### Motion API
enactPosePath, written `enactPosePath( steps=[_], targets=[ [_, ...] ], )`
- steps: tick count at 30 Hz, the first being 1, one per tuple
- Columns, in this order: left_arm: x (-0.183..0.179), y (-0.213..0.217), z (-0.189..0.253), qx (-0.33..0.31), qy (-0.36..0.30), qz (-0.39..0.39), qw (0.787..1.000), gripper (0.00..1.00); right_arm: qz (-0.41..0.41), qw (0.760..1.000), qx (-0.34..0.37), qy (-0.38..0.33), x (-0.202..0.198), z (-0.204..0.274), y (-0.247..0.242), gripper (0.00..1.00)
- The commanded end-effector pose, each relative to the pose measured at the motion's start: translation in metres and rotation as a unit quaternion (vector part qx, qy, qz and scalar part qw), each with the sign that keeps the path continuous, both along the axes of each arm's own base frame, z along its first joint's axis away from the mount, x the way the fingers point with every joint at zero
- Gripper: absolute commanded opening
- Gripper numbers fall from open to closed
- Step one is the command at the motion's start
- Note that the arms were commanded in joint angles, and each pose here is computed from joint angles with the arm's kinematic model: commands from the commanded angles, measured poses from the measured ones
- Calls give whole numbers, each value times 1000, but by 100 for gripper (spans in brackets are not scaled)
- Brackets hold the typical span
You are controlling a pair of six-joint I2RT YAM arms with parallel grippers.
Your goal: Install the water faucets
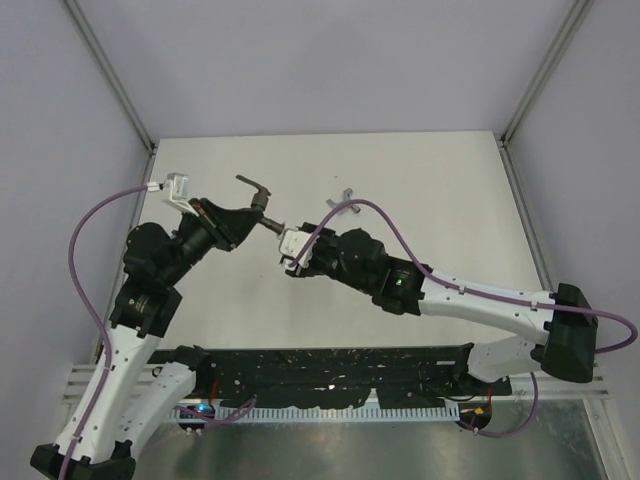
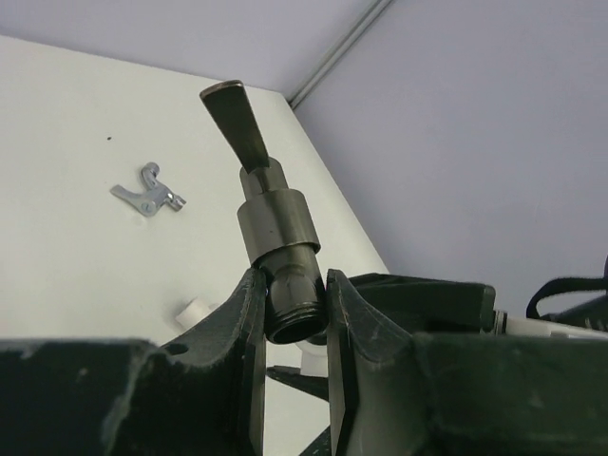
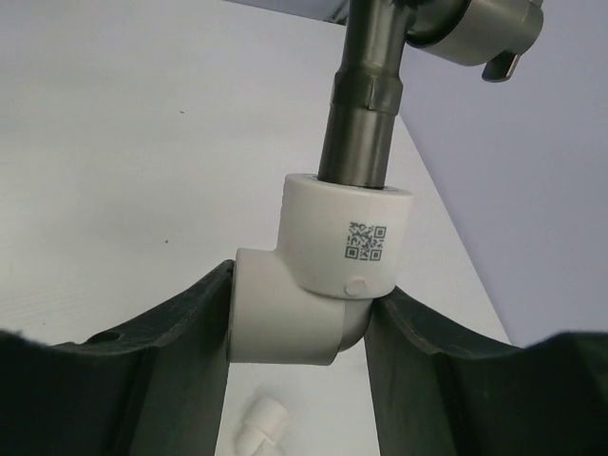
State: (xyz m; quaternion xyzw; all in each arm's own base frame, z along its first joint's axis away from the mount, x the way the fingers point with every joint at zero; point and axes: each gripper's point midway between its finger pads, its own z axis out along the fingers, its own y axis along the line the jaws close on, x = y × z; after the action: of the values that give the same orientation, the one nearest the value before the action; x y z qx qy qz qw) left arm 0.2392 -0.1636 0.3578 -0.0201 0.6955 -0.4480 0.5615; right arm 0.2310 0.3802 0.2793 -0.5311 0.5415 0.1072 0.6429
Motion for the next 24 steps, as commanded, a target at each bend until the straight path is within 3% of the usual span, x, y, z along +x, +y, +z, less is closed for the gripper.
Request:
enactPosePath(
  steps=[1, 4, 7, 8, 10, 12, 13, 15, 19, 24],
  targets=[
    [-15, -3, 38, 61, -135, -34, 988, 0, 120, 986, 102, 59, -31, 64, 5, 11],
    [-17, -4, 35, 92, -169, -46, 980, 0, 187, 966, 120, 129, -44, 65, 2, 6],
    [-18, -3, 35, 94, -182, -40, 978, 0, 191, 964, 114, 145, -47, 70, -3, 12],
    [-20, -4, 33, 96, -185, -46, 977, 0, 194, 962, 106, 161, -48, 65, -5, 6],
    [-24, -3, 40, 88, -211, -43, 973, 0, 226, 948, 115, 194, -56, 68, -6, 5],
    [-23, 0, 41, 85, -211, -31, 973, 0, 217, 947, 116, 207, -54, 68, -8, 33],
    [-22, 2, 41, 86, -207, -24, 974, 0, 210, 948, 115, 211, -53, 67, -10, 64],
    [-19, 5, 38, 88, -200, -14, 976, 0, 203, 950, 118, 206, -52, 69, -14, 79],
    [-16, 5, 34, 66, -188, -8, 980, 0, 189, 952, 119, 211, -50, 71, -17, 90],
    [-15, -4, 29, 37, -181, -32, 982, 0, 161, 950, 142, 225, -32, 70, -3, 92]
  ],
)
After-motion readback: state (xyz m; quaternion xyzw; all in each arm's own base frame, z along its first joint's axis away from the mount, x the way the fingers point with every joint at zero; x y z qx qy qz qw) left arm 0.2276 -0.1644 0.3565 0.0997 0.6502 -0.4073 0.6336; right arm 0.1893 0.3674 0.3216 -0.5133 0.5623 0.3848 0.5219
